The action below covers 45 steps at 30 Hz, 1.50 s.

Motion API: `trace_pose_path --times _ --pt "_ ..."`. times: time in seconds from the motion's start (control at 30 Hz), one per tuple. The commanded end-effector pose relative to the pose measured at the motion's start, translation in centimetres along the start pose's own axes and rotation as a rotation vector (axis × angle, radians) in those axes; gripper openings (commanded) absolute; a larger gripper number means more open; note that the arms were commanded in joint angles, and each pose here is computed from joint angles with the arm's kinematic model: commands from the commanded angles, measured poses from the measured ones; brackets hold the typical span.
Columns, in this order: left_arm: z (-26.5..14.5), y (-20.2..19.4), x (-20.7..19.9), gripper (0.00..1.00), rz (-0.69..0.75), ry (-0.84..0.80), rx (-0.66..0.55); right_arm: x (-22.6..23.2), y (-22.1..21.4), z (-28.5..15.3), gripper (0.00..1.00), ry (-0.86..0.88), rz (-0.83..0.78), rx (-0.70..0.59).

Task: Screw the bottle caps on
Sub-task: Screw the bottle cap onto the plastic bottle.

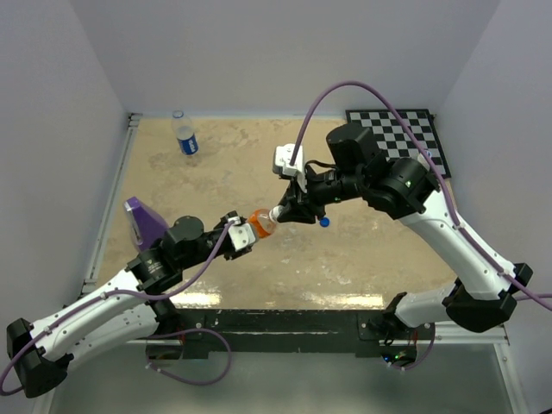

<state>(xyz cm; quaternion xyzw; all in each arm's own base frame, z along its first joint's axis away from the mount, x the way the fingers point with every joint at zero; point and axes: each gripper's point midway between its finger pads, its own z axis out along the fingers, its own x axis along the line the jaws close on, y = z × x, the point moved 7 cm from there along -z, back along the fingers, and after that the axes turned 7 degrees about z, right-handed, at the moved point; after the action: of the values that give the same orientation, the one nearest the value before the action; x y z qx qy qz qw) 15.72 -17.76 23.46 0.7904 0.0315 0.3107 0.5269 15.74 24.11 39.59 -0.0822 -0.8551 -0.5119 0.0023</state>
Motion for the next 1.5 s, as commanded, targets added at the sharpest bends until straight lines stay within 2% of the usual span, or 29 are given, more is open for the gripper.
trace_pose_path --times 0.0,0.4,0.73,1.03,1.47 --pt "-0.3 2.6 1.4 0.49 0.025 0.037 -0.101 0.3 0.5 0.0 0.00 0.006 -0.025 -0.008" --pt "-0.6 2.8 1.6 0.49 0.038 0.054 -0.100 -0.2 -0.5 0.7 0.00 -0.043 0.009 0.044" --pt "-0.7 2.6 1.6 0.49 0.040 0.055 -0.092 -0.3 -0.5 0.2 0.00 -0.083 0.011 0.038" --pt "-0.4 3.2 1.2 0.47 0.062 -0.010 -0.110 -0.2 -0.3 0.9 0.00 -0.034 -0.001 0.040" --pt "-0.4 3.5 1.5 0.47 0.088 -0.015 -0.107 0.3 -0.6 1.8 0.00 0.018 -0.012 0.060"
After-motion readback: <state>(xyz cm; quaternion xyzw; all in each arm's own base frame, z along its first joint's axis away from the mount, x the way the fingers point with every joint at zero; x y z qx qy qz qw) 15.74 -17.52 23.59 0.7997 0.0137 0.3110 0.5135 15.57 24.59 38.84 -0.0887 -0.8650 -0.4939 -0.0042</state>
